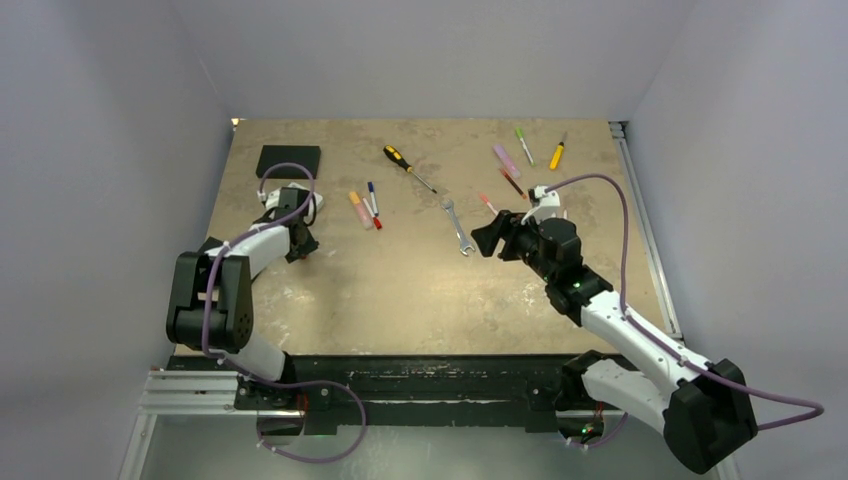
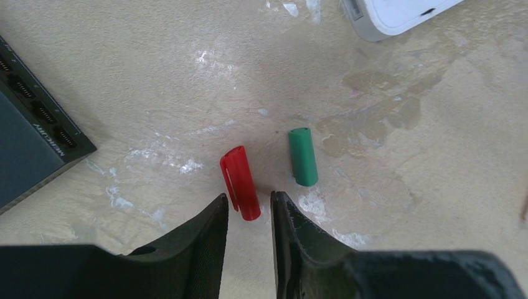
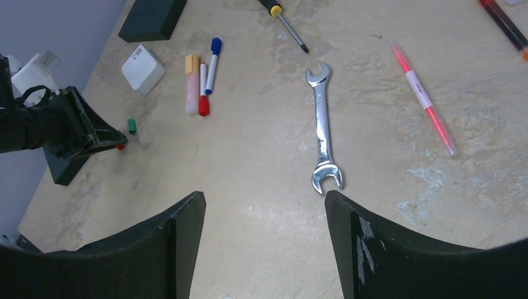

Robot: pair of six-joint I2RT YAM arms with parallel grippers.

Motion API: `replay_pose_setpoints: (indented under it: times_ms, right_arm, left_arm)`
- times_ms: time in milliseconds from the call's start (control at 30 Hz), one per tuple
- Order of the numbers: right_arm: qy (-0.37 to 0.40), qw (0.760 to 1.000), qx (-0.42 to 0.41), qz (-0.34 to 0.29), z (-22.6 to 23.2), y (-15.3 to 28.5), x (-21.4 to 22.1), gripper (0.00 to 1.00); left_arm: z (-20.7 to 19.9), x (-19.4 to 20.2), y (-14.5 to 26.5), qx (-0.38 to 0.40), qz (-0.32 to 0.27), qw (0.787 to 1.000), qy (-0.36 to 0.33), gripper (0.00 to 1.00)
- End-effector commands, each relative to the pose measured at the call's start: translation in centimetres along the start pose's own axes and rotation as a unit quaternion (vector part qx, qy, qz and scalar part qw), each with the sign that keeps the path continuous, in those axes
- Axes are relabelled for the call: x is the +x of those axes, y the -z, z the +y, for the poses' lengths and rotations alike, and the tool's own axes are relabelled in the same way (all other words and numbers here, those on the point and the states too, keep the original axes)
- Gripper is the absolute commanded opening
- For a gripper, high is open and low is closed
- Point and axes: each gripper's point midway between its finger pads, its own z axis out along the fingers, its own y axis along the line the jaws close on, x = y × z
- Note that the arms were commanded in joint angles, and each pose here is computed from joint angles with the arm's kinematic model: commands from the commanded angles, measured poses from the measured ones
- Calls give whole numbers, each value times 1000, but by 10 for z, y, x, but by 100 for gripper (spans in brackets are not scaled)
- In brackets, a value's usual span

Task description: Open the pen caps

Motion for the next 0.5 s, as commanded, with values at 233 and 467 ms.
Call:
replay_pose_setpoints:
  times_ms: [233,467]
  right_arm:
    - [18,999,-34,-36,25,10,-36,74]
    - [12,999,-43,-9,20,10,-12,73]
  left_arm:
    - [-46,-71,89,116,-109,986,51,46]
    - [-126,-72,96,149,-129,980,15,52]
